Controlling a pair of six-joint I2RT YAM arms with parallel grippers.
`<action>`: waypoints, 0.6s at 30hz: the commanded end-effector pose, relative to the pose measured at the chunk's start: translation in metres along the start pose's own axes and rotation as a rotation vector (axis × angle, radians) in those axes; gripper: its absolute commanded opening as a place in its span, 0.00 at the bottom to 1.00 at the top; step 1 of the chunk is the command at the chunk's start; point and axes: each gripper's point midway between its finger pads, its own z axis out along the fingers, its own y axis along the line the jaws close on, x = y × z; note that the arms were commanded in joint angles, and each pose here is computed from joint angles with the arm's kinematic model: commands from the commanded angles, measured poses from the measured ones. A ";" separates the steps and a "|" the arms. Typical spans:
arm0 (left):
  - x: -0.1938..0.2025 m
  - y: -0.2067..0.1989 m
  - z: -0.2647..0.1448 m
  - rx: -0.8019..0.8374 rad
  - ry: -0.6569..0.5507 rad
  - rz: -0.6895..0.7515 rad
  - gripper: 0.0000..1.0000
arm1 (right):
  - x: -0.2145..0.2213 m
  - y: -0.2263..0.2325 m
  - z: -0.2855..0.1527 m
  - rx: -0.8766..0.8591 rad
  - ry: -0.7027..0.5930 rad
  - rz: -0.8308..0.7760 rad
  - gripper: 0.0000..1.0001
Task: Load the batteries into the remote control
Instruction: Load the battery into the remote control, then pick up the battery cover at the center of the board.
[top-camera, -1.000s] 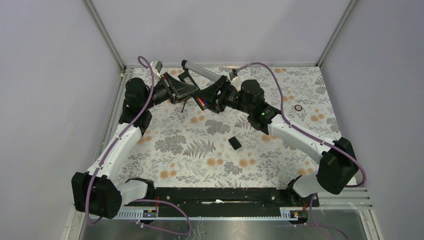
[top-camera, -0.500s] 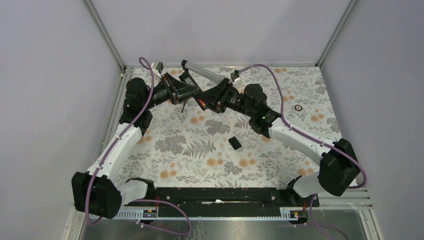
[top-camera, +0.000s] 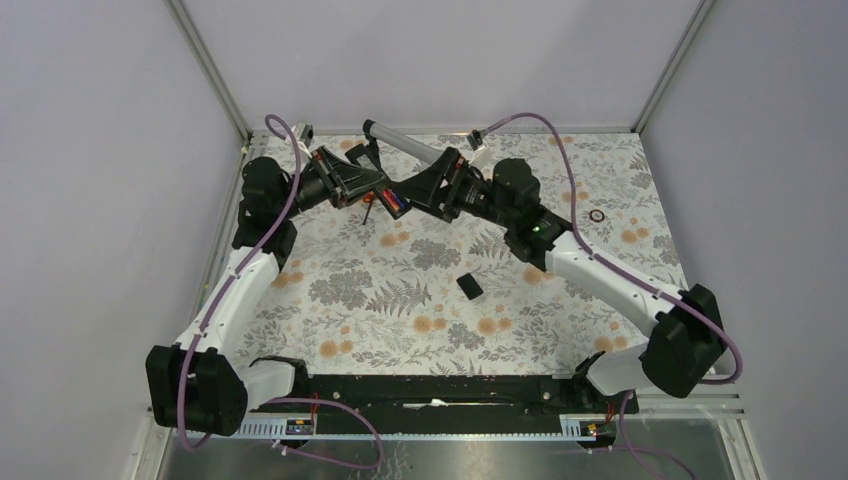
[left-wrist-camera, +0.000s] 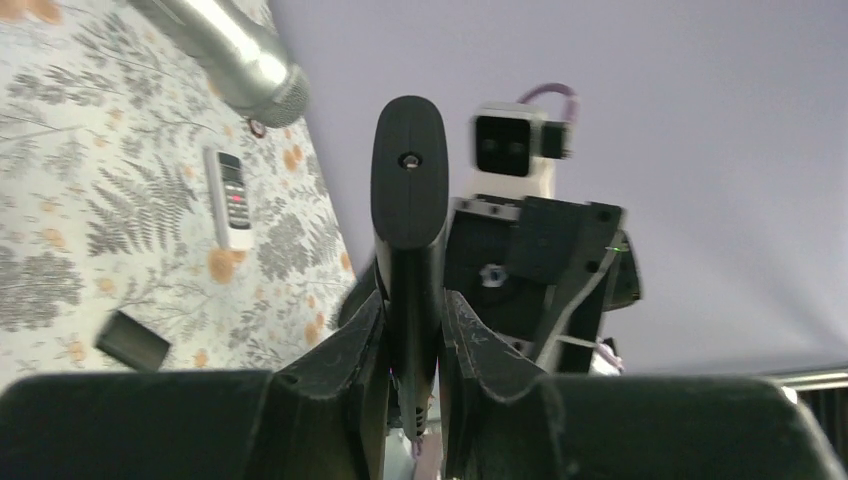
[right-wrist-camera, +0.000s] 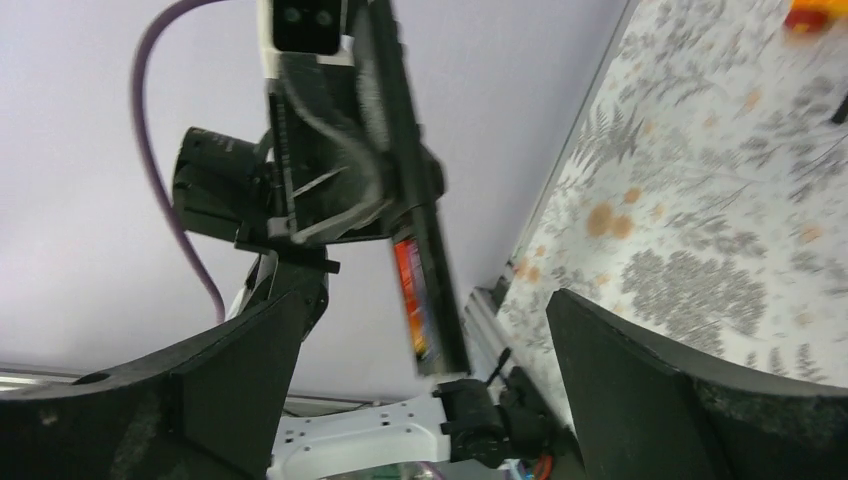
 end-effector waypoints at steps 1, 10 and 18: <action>-0.009 0.004 -0.013 0.019 -0.023 0.145 0.00 | -0.033 0.032 -0.036 -0.024 -0.085 -0.295 1.00; -0.017 0.052 -0.026 -0.223 -0.058 0.198 0.00 | -0.004 -0.134 -0.107 0.619 0.313 -0.702 0.90; -0.032 0.093 -0.044 -0.402 -0.162 0.168 0.00 | 0.057 -0.220 -0.148 0.919 0.527 -0.745 0.96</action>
